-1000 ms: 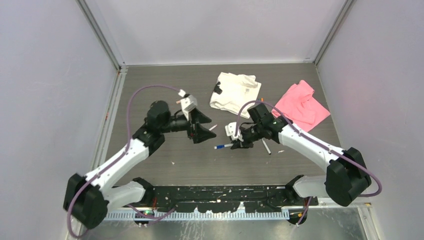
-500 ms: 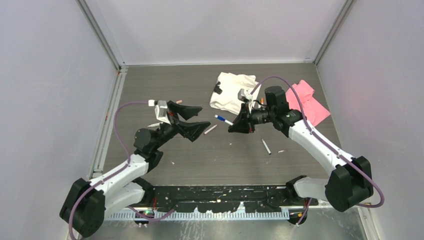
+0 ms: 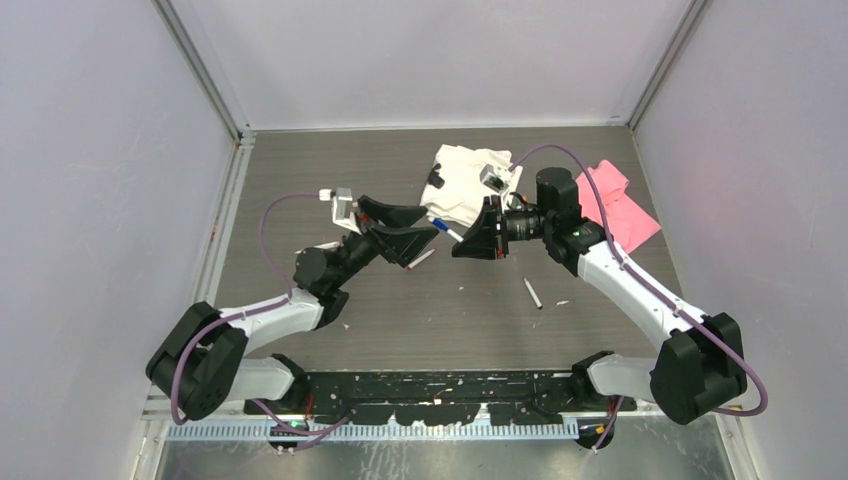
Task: Insert the pens into the pen caps
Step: Press the pen cap onto the pen.
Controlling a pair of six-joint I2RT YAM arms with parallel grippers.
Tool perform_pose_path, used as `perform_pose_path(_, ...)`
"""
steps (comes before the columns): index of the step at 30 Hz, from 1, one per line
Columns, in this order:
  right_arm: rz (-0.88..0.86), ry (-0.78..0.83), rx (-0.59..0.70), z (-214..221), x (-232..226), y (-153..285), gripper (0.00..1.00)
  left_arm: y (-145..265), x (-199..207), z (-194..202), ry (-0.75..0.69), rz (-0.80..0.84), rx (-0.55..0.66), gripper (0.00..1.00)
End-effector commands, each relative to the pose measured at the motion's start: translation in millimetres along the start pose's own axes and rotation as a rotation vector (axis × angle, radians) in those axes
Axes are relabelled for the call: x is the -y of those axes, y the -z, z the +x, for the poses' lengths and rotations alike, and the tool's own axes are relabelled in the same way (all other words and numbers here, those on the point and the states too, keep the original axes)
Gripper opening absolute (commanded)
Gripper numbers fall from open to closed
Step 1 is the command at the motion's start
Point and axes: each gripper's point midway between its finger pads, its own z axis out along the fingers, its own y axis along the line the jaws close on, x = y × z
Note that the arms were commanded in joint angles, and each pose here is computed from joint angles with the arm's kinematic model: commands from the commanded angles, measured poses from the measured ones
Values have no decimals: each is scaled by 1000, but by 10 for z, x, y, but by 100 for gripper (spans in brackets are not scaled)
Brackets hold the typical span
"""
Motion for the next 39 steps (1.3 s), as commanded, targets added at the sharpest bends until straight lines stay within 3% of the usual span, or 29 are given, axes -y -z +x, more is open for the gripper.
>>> perform_pose_path(1,-34,18,32,-115,-75,-3,1,-153,187,-215,-49,72,87,74)
perform_pose_path(5,-31,18,35,-119,-73,-1,1,-193,184,-177,-29,72,81,65)
perform_pose_path(19,-15,12,34,-93,-27,-11,1,-269,123,-139,10,24,102,55)
perform_pose_path(24,-14,11,35,-96,-25,-9,1,-303,114,-112,20,18,87,46)
perform_pose_path(26,-13,10,34,-94,-20,-11,1,-321,119,-93,26,19,76,34)
perform_pose_path(29,-10,13,35,-91,-16,-11,1,-341,142,-38,38,35,51,23)
perform_pose_path(30,-7,15,36,-94,-11,-10,1,-350,155,-9,46,43,37,12)
perform_pose_path(32,-2,21,37,-96,-7,-7,1,-365,165,67,63,57,0,2)
perform_pose_path(39,43,11,103,-229,64,-7,1,-272,164,548,153,68,-138,1)
